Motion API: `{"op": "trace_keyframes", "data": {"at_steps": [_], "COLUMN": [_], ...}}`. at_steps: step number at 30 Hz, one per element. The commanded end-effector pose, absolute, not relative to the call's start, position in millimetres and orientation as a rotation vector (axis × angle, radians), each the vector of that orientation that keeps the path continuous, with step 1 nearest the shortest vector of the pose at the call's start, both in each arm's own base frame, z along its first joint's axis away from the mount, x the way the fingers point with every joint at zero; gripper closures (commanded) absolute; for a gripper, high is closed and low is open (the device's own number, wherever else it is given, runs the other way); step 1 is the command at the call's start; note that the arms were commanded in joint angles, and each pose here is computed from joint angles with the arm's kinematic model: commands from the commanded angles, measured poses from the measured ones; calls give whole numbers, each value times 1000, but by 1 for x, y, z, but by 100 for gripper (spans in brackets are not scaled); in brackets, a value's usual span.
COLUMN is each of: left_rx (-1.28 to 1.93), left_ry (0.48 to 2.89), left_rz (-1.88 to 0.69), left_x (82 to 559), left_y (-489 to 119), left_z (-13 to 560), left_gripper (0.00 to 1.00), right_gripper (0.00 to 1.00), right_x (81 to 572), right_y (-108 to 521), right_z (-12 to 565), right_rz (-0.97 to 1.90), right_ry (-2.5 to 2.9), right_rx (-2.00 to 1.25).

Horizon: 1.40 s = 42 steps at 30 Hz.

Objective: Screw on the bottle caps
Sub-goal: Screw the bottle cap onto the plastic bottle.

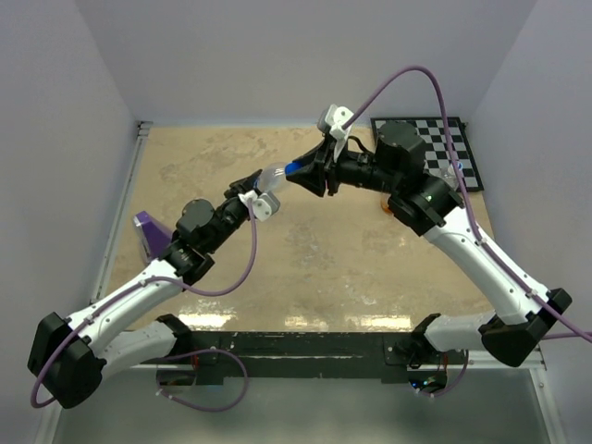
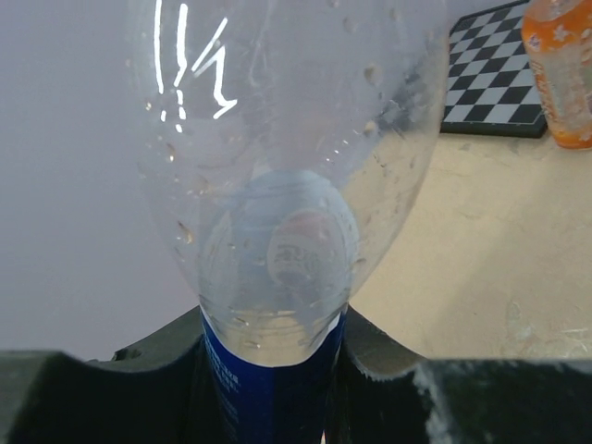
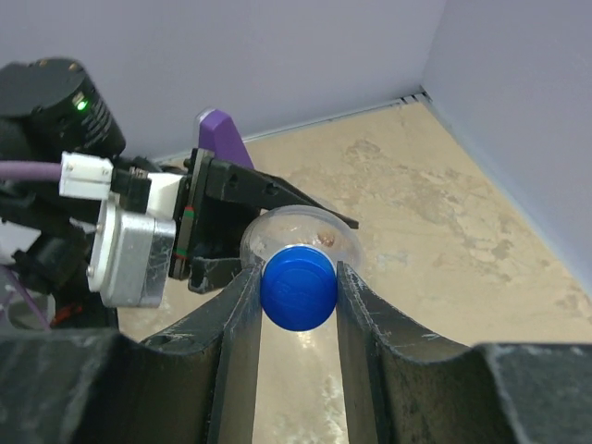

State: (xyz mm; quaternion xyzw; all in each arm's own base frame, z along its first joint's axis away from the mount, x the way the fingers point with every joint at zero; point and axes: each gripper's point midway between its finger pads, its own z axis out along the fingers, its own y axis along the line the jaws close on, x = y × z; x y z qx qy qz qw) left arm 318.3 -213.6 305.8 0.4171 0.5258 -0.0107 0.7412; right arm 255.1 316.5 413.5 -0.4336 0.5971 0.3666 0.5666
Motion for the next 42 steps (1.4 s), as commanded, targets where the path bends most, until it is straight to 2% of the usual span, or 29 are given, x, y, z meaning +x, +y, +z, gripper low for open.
{"op": "trace_keyframes", "data": {"at_steps": [1,9,14,15,16,17,19,22,25,30,37,42], "left_rx": [683,561,553,561,596,633,708,803,877,989,1062,1078], "left_ry": [1197,1256,1258,1251,1245,1238,1226,1197,1157,1095,1050,1040], "left_rz": [137,249,253,240,209,180,113,0,-85,-183,-273,-297], "left_x": [338,344,343,343,341,339,337,329,320,301,287,283], "left_y": [-180,-167,-167,-169,-175,-182,-195,-216,-229,-245,-257,-260], "left_z": [327,323,323,324,321,319,314,310,310,308,308,309], "left_gripper": [73,73,72,72,72,71,70,70,71,71,71,71], "right_gripper": [100,100,100,94,78,68,54,42,37,34,34,37], "right_x": [278,300,294,287,282,277,268,255,236,214,209,205], "right_y": [311,298,292,292,287,284,275,262,260,272,277,279], "right_z": [428,416,434,442,453,461,476,486,483,453,427,421], "right_rz": [937,961,979,995,977,952,880,784,736,736,720,738], "right_ry": [1514,1574,1476,1441,1392,1357,1300,1252,1166,1094,1081,1078], "right_rx": [-667,-291,-273,-304,-339,-385,-489,-652,-859,-1152,-1308,-1372]}}
